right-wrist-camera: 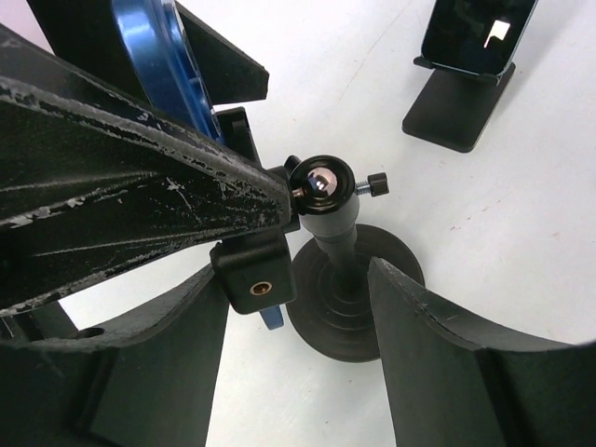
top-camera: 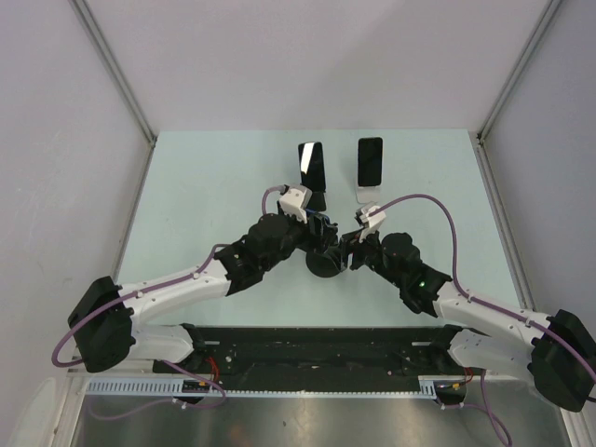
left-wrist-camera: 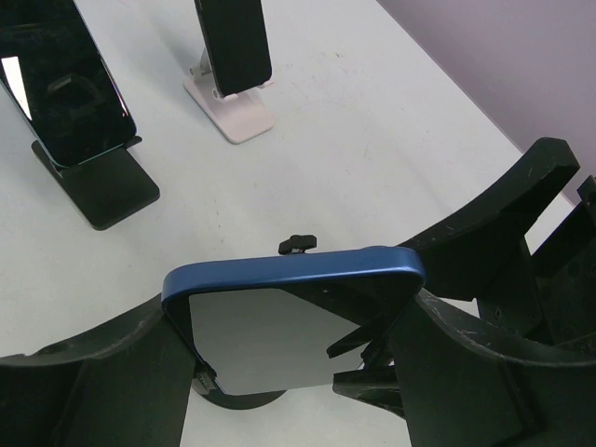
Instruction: Remove the phone from the phone stand
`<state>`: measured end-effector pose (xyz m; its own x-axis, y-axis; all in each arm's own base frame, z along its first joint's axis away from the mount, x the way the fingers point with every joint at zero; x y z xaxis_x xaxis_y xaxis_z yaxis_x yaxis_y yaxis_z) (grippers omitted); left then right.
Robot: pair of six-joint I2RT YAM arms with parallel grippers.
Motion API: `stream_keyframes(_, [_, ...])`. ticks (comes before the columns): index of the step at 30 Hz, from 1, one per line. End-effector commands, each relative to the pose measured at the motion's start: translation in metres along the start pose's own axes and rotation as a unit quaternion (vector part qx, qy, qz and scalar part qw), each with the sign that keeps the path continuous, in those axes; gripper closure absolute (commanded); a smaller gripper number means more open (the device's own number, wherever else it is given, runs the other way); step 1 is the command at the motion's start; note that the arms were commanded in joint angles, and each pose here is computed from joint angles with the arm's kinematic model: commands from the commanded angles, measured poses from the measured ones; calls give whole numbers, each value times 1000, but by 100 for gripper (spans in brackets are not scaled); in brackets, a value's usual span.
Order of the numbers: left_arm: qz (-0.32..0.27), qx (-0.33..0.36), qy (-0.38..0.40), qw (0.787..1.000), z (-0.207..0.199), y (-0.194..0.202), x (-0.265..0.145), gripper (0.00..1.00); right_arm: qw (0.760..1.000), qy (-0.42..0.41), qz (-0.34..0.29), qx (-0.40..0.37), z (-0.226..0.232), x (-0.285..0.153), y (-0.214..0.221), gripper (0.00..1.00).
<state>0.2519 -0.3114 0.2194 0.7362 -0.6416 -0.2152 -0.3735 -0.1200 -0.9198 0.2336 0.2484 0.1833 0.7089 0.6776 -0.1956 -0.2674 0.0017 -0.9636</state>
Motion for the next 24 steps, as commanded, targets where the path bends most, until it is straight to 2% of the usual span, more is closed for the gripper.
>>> stream_keyframes(1, [-27, -3, 15, 1000, -13, -18, -3, 100, 999, -4, -51, -2, 5, 3, -34, 35])
stream_keyframes(6, [-22, 8, 15, 1000, -11, -14, -2, 100, 998, -5, -64, -3, 6, 0, -46, 39])
stream_keyframes(10, [-24, 25, 5, 999, -5, -14, -4, 100, 998, -4, -67, -3, 7, -6, -53, 53])
stream_keyframes(12, [-23, 40, 0, 999, -2, -13, -4, 100, 998, 1, -64, -1, 6, -9, -56, 65])
stream_keyframes(13, [-23, 44, -5, 999, 0, -13, -4, 100, 998, 1, -63, 0, 6, -10, -57, 76])
stream_keyframes(15, [-21, 58, -11, 998, 3, -13, -5, 100, 998, 4, -58, 1, 6, -13, -57, 89])
stream_keyframes(16, [-19, 63, -14, 998, 4, -12, -5, 100, 998, 5, -57, 1, 5, -14, -57, 100])
stream_keyframes(22, [-19, 95, 3, 995, 10, -20, -10, 99, 1000, 6, -14, 7, -2, -18, -38, 100])
stream_keyframes(24, [-21, 91, 19, 995, 13, -25, -13, 100, 1000, -18, 1, 8, 1, -20, -33, 100])
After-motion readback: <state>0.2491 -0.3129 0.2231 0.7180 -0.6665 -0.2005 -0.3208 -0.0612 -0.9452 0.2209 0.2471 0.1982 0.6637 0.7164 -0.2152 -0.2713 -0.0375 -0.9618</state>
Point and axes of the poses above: each gripper's point midway between its finger pads, its own x axis out along the fingers, its own z axis along the line the jaws close on, y = z × x, the point moved 2 cm from there along -x, back along the fingers, and after that the axes turned 2 degrees about -x, right-handed, at the moved point
